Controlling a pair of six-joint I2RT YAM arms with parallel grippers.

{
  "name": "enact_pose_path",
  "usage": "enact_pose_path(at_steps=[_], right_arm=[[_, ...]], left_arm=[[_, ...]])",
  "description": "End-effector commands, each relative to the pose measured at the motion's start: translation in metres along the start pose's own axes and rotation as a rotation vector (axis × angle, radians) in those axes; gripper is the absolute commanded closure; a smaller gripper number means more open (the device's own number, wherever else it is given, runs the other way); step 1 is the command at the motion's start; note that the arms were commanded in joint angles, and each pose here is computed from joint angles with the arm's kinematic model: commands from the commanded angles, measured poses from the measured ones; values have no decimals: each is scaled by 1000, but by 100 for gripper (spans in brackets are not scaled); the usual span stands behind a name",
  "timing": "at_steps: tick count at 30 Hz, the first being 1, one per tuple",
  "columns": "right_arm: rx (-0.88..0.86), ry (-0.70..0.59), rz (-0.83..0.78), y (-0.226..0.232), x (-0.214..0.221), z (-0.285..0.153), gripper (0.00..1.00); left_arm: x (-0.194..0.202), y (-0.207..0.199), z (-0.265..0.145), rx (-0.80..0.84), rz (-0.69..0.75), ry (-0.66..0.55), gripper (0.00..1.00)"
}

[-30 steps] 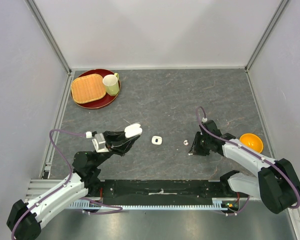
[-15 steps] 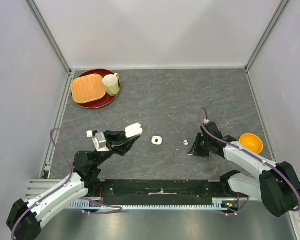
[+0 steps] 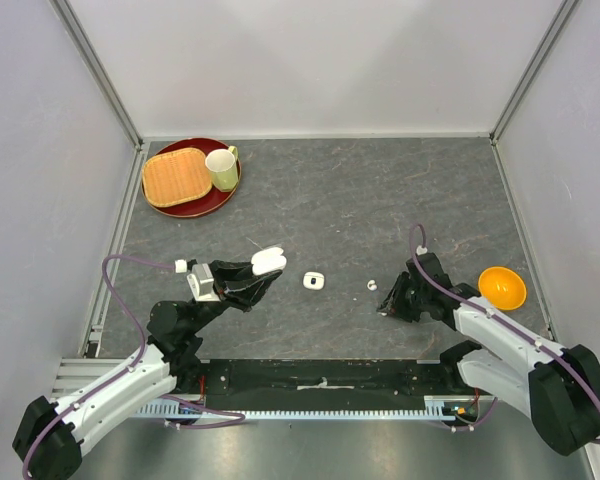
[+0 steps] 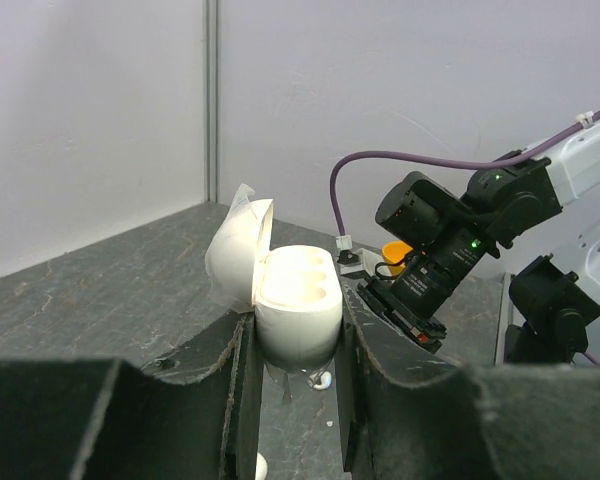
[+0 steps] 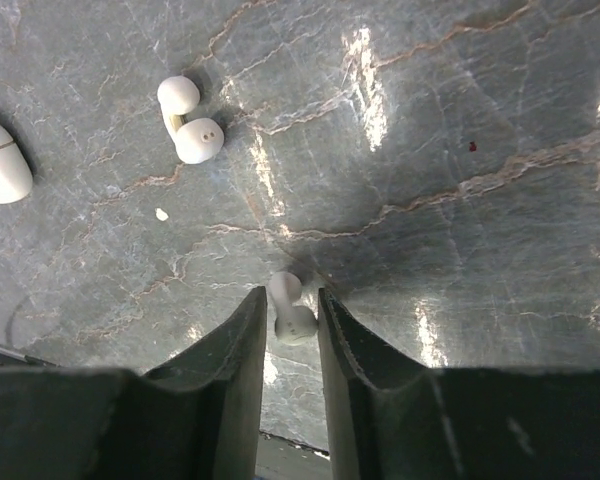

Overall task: Insert the wireless bluetooth earbuds into the charging case
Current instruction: Adjust the earbud at the center of the board.

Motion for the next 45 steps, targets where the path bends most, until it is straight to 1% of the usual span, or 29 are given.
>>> enact_pose_path(at_steps=[1, 10, 16, 17, 18, 23, 27, 28, 31, 33, 37, 41, 45], right_arm=[[-7, -12, 37, 1, 0, -1, 64], [4, -28, 16, 1, -6, -1, 57], [17, -4, 38, -4, 3, -5, 48], [19, -6, 40, -5, 4, -6, 44], [35, -2, 45, -8, 6, -7, 42], [39, -23, 43, -9, 5, -16, 40], [67, -38, 21, -11, 2, -23, 41], [77, -67, 15, -12, -4, -25, 41], [101, -100, -12, -13, -13, -27, 42], [119, -122, -36, -13, -20, -27, 45], [126, -121, -79, -10, -29, -23, 53], [113, -130, -103, -5, -35, -20, 55], [138, -117, -129, -10, -35, -16, 56]], left_arm=[[-5, -1, 1, -2, -19, -29, 98], [-4, -1, 2, 1, -32, -21, 98], [-5, -1, 2, 0, -34, -28, 98], [-5, -2, 2, 1, -35, -28, 98], [-5, -1, 2, -1, -35, -26, 98], [-3, 0, 2, -5, -38, -18, 98], [-2, 0, 3, -3, -38, -17, 98], [-2, 0, 3, -3, -38, -17, 98], [-2, 1, 2, -5, -38, -18, 98], [-2, 0, 2, -1, -37, -19, 98], [-2, 1, 2, -6, -34, -20, 98], [-2, 1, 1, -10, -31, -20, 98], [-2, 1, 0, -10, -34, -20, 98]])
Point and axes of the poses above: each gripper's point midway between its finger pads, its own z axis out along the fingers, its own y axis along the line the jaws close on, x = y × z, the point moved 2 cm from there along -z, back along the fingers, and after that the axes turned 12 degrees about -z, right-handed, at the moved point
